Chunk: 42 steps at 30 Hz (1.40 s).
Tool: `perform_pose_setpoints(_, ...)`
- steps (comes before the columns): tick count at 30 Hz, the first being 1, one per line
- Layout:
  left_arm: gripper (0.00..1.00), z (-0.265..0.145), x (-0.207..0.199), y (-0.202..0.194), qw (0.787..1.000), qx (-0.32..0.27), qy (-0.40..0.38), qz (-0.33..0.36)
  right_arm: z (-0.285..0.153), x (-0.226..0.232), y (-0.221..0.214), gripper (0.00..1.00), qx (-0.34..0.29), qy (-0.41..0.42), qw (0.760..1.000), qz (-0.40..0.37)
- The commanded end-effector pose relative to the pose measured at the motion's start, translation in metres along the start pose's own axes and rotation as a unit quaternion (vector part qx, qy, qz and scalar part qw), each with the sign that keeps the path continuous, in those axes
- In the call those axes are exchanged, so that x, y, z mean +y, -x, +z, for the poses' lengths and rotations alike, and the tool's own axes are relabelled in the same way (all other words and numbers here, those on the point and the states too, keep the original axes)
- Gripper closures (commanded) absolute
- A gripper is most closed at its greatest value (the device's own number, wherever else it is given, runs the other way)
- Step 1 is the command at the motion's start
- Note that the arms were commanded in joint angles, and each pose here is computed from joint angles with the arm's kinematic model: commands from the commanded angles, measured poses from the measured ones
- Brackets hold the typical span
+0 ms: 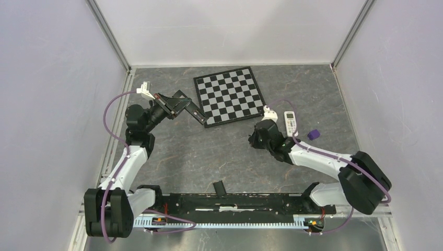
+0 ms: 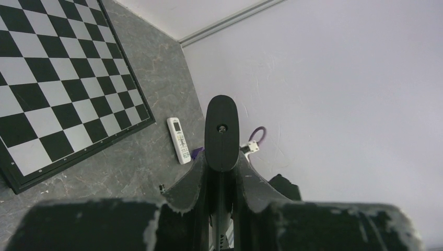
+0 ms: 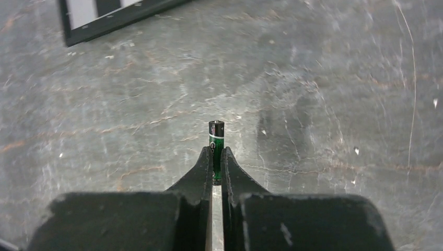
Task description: Load the batteries into the remote control
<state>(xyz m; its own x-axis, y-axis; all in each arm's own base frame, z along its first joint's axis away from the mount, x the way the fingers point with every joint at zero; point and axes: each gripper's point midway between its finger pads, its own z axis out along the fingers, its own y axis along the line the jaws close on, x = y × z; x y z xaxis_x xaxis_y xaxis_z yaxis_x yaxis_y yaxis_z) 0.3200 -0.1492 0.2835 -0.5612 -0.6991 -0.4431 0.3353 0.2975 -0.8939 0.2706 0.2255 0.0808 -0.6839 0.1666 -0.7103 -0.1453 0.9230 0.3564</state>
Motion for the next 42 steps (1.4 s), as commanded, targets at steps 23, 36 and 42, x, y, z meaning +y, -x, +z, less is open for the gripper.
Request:
perform_pose_setpoints(23, 0.98, -0.005, 0.0, 0.001, 0.999, -0.008, 0.008, 0.034, 0.014, 0.002, 0.062, 0.35, -0.042, -0.037, 0.971, -0.234)
perform_pose_setpoints(36, 0.98, -0.011, -0.004, 0.021, 0.994, -0.029, 0.075, 0.08, 0.016, 0.038, 0.03, 0.34, 0.002, 0.171, 0.75, -0.639)
perform_pose_setpoints(42, 0.98, -0.014, 0.003, 0.027, 0.99, -0.036, 0.109, 0.085, 0.025, 0.023, 0.012, 0.35, 0.041, 0.162, 0.693, -0.702)
